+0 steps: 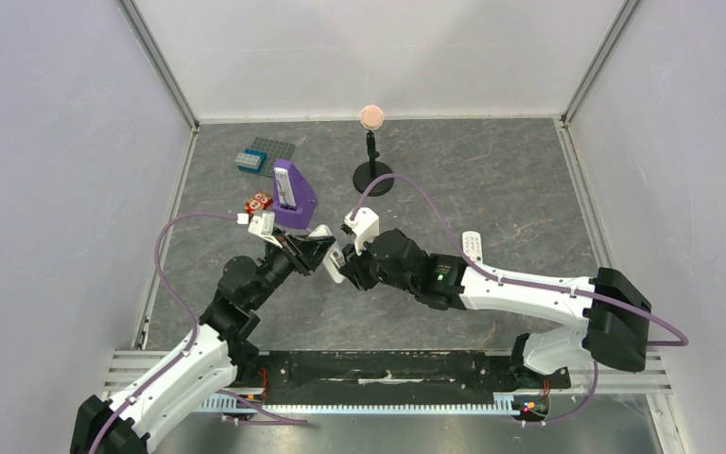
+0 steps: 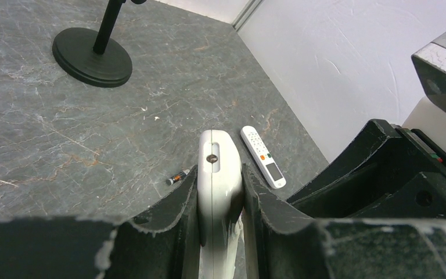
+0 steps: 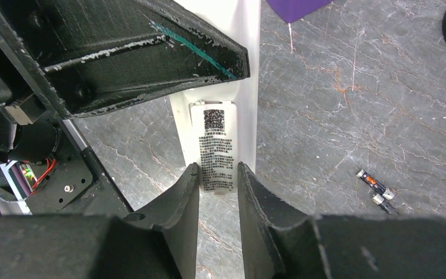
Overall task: Load the batteries into the remote control
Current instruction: Load the battery cover into the remote control.
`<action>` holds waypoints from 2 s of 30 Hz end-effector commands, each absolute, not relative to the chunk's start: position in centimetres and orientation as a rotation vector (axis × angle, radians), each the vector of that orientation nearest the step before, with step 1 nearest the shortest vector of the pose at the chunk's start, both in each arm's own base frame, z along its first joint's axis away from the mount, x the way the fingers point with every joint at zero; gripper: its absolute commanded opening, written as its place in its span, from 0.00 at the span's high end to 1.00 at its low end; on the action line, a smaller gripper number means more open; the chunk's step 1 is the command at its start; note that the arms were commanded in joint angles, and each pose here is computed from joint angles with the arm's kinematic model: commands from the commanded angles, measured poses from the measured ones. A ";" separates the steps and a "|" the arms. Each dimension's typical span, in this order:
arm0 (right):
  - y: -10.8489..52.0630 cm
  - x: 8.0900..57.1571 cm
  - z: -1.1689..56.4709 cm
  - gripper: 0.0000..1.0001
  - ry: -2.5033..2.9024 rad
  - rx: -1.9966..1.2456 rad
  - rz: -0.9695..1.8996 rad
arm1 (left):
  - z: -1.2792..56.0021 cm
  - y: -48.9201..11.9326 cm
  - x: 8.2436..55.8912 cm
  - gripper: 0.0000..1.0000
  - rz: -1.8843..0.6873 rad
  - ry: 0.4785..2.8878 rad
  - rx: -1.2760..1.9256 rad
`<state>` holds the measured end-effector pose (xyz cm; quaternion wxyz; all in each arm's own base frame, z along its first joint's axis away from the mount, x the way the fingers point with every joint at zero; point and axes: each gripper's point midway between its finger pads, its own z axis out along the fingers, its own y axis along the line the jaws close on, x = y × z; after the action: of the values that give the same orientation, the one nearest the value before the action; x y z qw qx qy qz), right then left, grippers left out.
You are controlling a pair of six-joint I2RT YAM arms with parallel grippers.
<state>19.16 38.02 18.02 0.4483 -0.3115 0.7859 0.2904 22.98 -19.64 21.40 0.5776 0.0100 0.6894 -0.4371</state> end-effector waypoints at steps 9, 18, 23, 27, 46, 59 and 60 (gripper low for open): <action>38.6 19.3 19.1 0.74 1.926 -0.760 0.726 | 25.0 -19.7 22.8 0.98 -1.074 1.521 0.010; 39.0 19.4 19.8 0.74 1.905 -0.754 0.743 | 24.6 -20.2 22.5 0.98 -1.095 1.541 0.038; 39.2 19.6 19.8 0.74 1.905 -0.755 0.738 | 24.5 -20.4 22.5 0.98 -1.099 1.546 0.044; 39.2 19.6 19.8 0.74 1.906 -0.753 0.735 | 24.4 -20.5 22.4 0.98 -1.105 1.549 0.051; 39.5 19.9 20.9 0.74 1.866 -0.709 0.769 | 23.8 -20.3 22.5 0.98 -1.145 1.586 -0.042; 39.3 19.7 20.4 0.74 1.876 -0.707 0.775 | 24.7 -20.2 22.4 0.98 -1.190 1.550 -0.090; 39.3 19.7 20.3 0.74 1.878 -0.706 0.777 | 24.7 -20.2 22.3 0.98 -1.191 1.547 -0.086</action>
<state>19.19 38.43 17.66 0.4461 -0.3095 0.7880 0.2903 23.00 -19.68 21.26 0.5526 -0.0309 0.6951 -0.4588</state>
